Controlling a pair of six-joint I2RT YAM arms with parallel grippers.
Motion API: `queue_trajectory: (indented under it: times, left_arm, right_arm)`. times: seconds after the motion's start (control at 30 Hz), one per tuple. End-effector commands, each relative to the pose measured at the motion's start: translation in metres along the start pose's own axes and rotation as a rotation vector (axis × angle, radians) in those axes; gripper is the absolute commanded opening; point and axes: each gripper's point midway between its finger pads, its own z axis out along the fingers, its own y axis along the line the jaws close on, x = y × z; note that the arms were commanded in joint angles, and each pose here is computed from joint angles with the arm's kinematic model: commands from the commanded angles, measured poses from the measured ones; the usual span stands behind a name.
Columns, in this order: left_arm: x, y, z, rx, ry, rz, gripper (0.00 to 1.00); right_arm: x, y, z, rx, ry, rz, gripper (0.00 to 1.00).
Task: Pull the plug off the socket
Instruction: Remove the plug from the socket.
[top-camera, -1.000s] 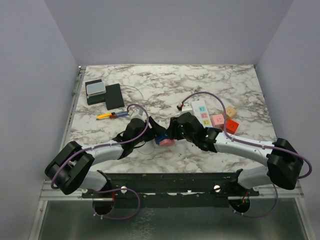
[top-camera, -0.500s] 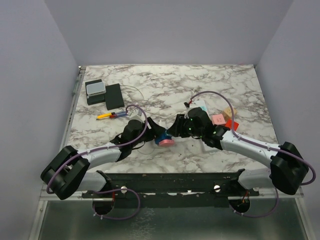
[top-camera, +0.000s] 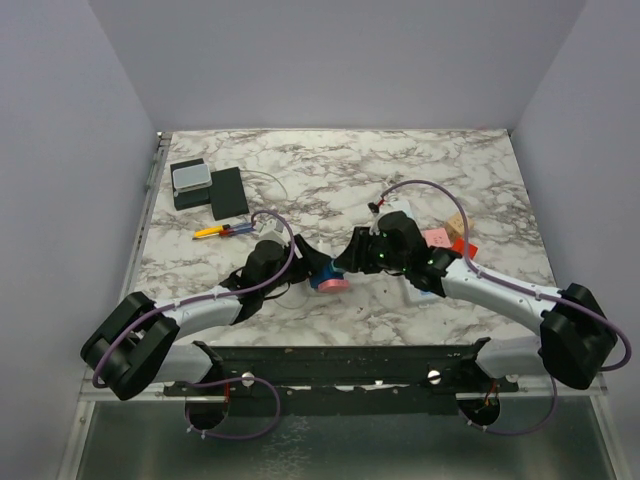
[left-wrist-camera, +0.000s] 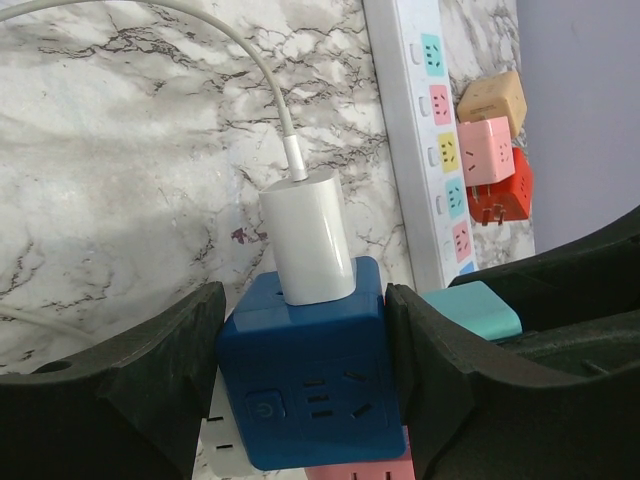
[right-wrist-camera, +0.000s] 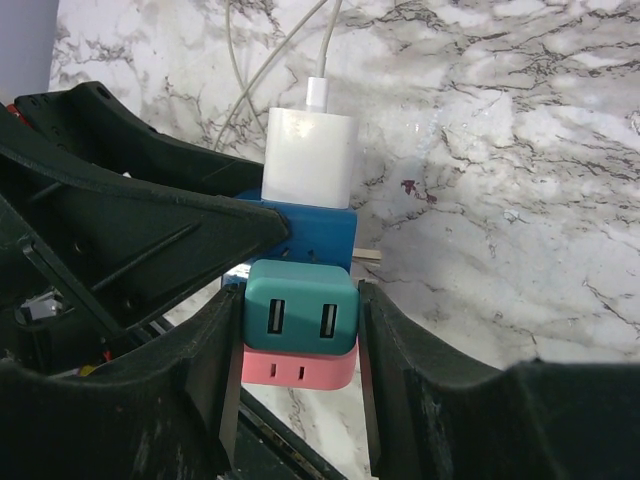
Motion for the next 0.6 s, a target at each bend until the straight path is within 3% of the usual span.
queue_trajectory:
  times: [0.0,0.4,0.57]
  left_arm:
    - [-0.002,-0.004,-0.001,0.022,-0.011,0.001,0.0]
    - [-0.001,-0.003,0.004,0.01,-0.001,-0.017,0.0]
    - [-0.001,-0.001,0.004,0.007,-0.002,-0.014,0.0]
  right_arm:
    - [-0.028,0.005,-0.004,0.075,-0.122,-0.062,0.0]
    - [-0.012,0.029,-0.003,0.202,-0.164,-0.204,0.0]
    - [-0.009,0.035,-0.002,0.177,-0.157,-0.167,0.0]
